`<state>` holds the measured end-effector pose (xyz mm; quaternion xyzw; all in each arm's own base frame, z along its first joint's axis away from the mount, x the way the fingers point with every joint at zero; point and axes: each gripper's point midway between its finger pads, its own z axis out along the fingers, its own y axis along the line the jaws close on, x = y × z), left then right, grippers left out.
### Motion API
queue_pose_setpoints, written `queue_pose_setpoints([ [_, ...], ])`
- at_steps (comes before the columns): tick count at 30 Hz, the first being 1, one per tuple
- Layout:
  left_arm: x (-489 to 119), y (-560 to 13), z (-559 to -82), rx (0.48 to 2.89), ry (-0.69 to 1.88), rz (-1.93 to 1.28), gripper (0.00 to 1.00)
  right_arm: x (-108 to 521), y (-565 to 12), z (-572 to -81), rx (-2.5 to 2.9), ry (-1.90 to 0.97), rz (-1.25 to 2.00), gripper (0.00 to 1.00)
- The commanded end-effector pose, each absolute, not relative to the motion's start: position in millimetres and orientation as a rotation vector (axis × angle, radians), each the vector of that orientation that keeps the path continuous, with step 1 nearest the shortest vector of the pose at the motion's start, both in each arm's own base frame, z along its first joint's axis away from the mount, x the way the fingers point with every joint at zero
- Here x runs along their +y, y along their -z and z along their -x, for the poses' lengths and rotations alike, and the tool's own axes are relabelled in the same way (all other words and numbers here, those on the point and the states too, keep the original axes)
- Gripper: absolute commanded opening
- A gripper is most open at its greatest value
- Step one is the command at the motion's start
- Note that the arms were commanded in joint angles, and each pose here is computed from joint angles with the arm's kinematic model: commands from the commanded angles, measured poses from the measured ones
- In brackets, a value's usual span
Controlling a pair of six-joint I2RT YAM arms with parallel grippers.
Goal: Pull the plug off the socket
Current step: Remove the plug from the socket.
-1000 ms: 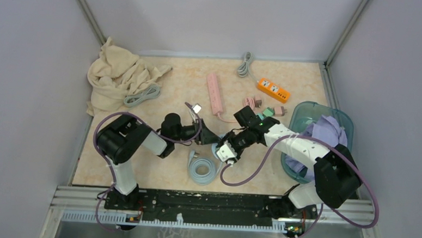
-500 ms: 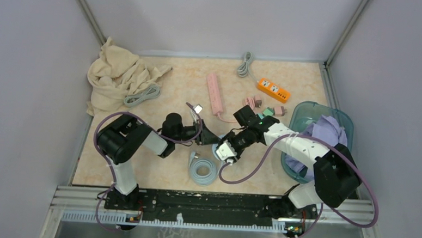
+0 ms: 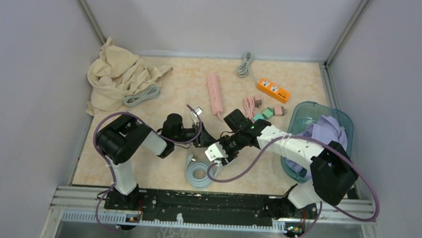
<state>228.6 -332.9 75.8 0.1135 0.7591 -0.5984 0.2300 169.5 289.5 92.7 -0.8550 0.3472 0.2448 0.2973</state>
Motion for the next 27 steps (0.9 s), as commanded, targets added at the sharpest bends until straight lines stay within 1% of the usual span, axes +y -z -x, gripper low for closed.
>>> queue_pose_setpoints([
  [1, -336.2, -91.9, -241.5, 1.957, 1.588, -0.368, 0.00, 326.9, -126.4, -157.8, 0.814, -0.756, 2.182, 0.00],
  [9, -314.7, -91.1, -246.4, 1.941, 1.569, -0.344, 0.00, 302.4, -137.5, -175.0, 0.818, -0.757, 2.148, 0.00],
  [16, -307.4, -93.8, -250.1, 1.928, 1.588, -0.324, 0.00, 293.8, -136.5, -159.8, 0.720, -0.815, 2.178, 0.00],
  [19, -308.2, -93.2, -253.0, 1.932, 1.584, -0.311, 0.00, 300.5, -138.9, -151.8, 0.688, -0.857, 2.155, 0.00],
  [23, -311.5, -90.3, -255.7, 1.945, 1.589, -0.303, 0.00, 327.3, -139.1, -137.9, 0.728, -0.862, 2.131, 0.00],
  [27, -311.9, -85.3, -256.4, 1.964, 1.577, -0.302, 0.00, 346.7, -135.5, -141.4, 0.843, -0.834, 2.130, 0.00],
])
